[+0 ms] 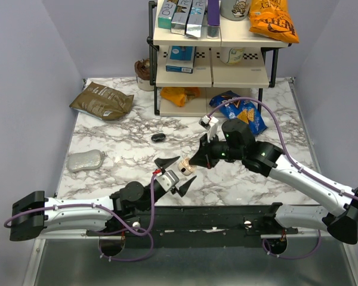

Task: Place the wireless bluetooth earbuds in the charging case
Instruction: Open the charging case.

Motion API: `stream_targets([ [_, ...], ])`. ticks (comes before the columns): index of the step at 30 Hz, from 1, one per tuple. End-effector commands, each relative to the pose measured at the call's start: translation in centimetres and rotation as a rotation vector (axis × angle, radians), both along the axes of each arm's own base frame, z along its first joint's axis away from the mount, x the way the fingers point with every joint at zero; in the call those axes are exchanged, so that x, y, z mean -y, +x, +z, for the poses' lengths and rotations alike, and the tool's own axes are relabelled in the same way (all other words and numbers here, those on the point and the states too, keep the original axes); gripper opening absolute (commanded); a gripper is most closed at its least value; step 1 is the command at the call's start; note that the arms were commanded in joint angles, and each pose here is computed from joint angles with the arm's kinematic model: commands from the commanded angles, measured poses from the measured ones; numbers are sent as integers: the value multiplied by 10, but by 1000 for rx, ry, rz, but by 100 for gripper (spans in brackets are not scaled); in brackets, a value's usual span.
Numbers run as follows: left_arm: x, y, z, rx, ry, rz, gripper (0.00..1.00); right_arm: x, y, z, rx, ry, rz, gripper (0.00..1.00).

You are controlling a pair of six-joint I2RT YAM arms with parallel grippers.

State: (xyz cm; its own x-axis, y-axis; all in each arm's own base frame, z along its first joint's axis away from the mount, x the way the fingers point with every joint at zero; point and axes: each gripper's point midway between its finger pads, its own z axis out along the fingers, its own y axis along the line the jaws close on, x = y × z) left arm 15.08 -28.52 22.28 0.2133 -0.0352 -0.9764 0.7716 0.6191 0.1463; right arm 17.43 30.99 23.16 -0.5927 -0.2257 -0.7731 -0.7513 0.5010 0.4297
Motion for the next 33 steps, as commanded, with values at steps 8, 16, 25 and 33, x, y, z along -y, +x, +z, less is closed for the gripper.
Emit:
stream_targets([
  [8, -15, 11, 11, -129, -117, 97, 99, 11, -3, 41, 157, 12, 46, 1],
  [16, -6, -31, 42, -216, -187, -280, 99, 46, 29, 79, 508, -30, -92, 1],
  [25, 21, -73, 53, -367, -59, -753, 99, 34, 5, 104, 645, -54, 105, 1],
  [33, 21, -53, 68, -296, -50, -766, 88, 28, -11, 93, 699, -108, 186, 1],
])
